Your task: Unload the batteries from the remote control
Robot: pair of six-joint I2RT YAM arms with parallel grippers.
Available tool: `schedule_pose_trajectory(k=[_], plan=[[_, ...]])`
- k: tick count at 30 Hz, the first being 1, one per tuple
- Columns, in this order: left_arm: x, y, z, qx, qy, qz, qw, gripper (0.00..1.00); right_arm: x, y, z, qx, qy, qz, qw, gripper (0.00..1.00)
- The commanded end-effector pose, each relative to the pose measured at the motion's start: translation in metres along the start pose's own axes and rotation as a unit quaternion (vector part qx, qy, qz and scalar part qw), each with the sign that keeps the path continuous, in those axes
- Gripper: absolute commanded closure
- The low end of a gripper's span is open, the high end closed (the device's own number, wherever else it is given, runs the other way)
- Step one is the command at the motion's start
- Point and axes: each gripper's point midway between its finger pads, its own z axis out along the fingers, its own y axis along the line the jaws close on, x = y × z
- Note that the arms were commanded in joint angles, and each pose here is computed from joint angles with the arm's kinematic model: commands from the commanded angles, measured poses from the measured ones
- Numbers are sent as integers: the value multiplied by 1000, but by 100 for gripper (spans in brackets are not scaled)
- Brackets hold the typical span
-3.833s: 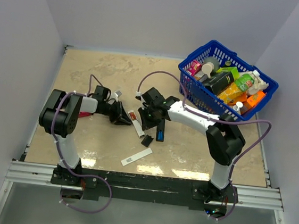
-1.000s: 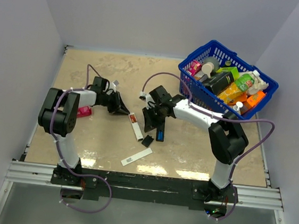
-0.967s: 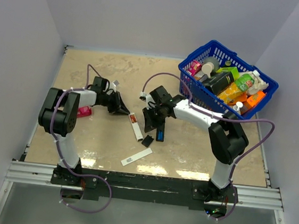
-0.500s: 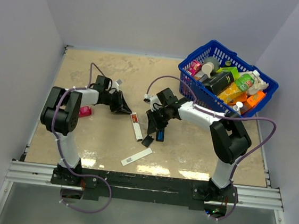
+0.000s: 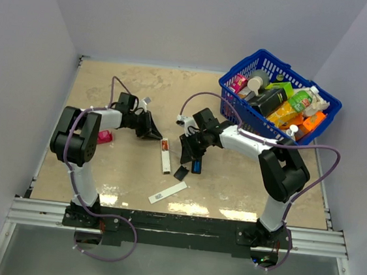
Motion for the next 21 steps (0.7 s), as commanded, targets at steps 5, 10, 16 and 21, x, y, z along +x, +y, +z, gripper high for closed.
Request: schedule_pose_trajectory(k=[5, 10, 16, 21], plan=[[9, 15, 12, -28, 8, 10, 1000, 83, -44, 30, -17, -51, -72, -44, 995, 100], [13, 16, 11, -30, 9, 5, 999, 83, -44, 22, -11, -32, -73, -32, 996, 100], [12, 16, 6, -41, 5, 2, 999, 83, -46, 10, -12, 3, -87, -15, 996, 100], [13, 15, 1, -50, 1, -3, 999, 83, -49, 6, -17, 25, -97, -5, 995, 100]])
